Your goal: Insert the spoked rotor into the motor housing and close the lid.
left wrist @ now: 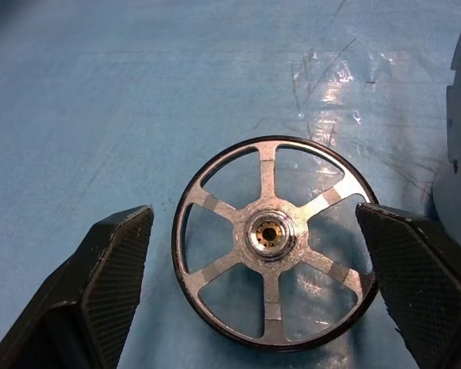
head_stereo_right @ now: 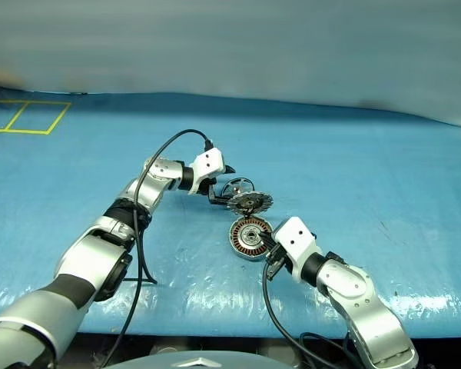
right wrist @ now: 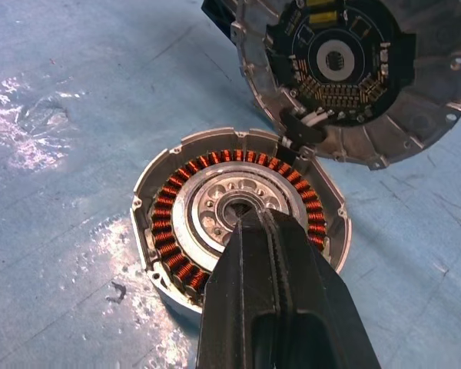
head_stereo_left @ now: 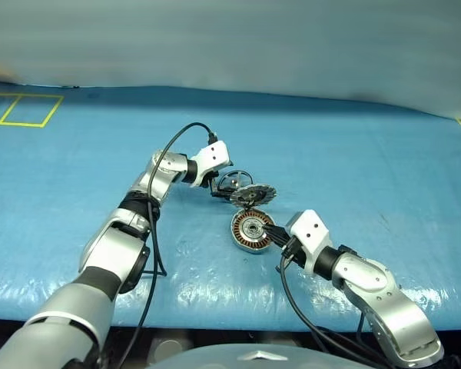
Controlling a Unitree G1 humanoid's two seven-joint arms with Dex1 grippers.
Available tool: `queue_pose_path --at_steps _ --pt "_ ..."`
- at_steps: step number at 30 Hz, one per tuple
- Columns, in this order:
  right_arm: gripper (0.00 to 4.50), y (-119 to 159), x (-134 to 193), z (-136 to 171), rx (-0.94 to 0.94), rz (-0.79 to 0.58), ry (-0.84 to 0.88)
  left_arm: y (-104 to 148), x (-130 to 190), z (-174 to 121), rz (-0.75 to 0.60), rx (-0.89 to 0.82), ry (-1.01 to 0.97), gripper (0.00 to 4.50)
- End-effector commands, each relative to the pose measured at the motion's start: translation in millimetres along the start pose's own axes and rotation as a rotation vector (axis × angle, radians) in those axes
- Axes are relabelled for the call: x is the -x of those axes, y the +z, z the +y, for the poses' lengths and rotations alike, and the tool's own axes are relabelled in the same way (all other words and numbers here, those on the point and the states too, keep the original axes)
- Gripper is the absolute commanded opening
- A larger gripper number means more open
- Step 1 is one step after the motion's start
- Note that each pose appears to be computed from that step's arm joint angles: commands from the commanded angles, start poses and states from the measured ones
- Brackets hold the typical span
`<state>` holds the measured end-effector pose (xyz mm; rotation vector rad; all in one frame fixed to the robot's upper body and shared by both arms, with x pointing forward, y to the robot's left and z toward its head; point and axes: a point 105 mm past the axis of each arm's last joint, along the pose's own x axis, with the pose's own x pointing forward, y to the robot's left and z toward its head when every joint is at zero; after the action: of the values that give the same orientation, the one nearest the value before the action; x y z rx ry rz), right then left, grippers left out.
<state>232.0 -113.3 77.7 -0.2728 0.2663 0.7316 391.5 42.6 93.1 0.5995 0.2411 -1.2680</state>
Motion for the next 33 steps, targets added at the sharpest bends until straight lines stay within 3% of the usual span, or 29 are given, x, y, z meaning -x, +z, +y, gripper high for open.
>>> queue_pose_path --at_steps 1,21,26,33 --pt "0.02 12.5 4.0 -2.1 0.027 -0.049 -0.039 13.1 -3.6 5.2 -0.011 -0.046 0.006 4.5" --pt "0.02 4.4 3.3 -4.8 0.018 -0.027 -0.096 -5.7 -18.9 -15.1 0.089 -0.078 -0.089 4.5" --pt "0.0 1.8 2.0 -5.9 0.022 -0.017 -0.107 -10.5 -16.8 -18.1 0.099 -0.085 -0.108 3.18" --pt "0.0 0.7 1.2 -6.3 0.029 -0.013 -0.109 -16.2 -15.8 -20.2 0.113 -0.09 -0.113 3.14"
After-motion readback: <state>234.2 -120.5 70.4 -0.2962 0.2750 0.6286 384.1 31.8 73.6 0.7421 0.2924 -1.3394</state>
